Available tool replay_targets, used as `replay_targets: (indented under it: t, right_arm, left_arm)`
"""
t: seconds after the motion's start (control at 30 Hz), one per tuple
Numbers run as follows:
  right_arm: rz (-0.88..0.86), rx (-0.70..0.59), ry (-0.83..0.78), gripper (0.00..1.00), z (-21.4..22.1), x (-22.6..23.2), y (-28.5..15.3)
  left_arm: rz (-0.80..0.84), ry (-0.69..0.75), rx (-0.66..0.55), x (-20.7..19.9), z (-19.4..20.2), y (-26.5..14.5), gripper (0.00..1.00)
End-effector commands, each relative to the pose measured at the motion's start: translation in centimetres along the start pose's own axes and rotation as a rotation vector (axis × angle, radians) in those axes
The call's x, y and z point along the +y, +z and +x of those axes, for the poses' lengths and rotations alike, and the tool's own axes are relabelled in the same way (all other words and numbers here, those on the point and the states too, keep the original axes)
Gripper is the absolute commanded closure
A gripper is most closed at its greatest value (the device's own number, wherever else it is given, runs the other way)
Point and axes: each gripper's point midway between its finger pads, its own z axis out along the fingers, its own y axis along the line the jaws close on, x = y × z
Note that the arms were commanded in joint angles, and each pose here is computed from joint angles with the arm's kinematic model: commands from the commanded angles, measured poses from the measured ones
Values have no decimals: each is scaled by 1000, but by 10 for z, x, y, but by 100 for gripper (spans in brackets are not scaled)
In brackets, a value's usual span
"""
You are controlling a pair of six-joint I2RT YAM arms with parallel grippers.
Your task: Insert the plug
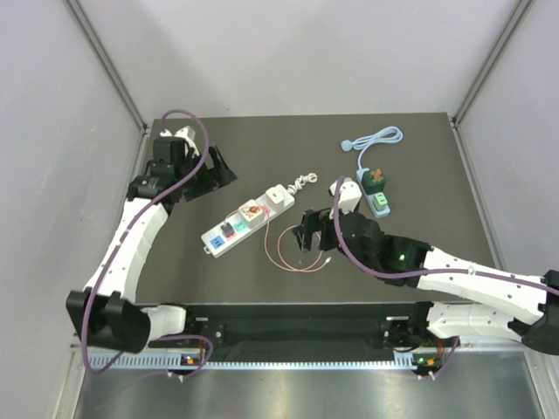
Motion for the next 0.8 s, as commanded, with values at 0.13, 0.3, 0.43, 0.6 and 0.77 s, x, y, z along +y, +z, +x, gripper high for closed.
replay_targets:
  t: [0.13,0.3,0.43,0.6,0.77]
  right_arm:
    - [159,-105,89,0,-80,-20,-50]
    - [112,-173,140,0,-115,-23,-88]
    - [98,-249,185,0,-127,-37,-112]
    - [131,-337,224,0,-130,-62,-131]
    - [153,-354,225,0,-131,-68,-134]
  left_arm:
    - [545,341,-152,-123,15,-92,1]
    - [740,388,-222,-144,26,-131,1]
    - [828,444,-276,-153,28,-153,1]
    - [820,453,-328,-154,19,-159,1]
    - [830,448,-358,-158,14,-163,1]
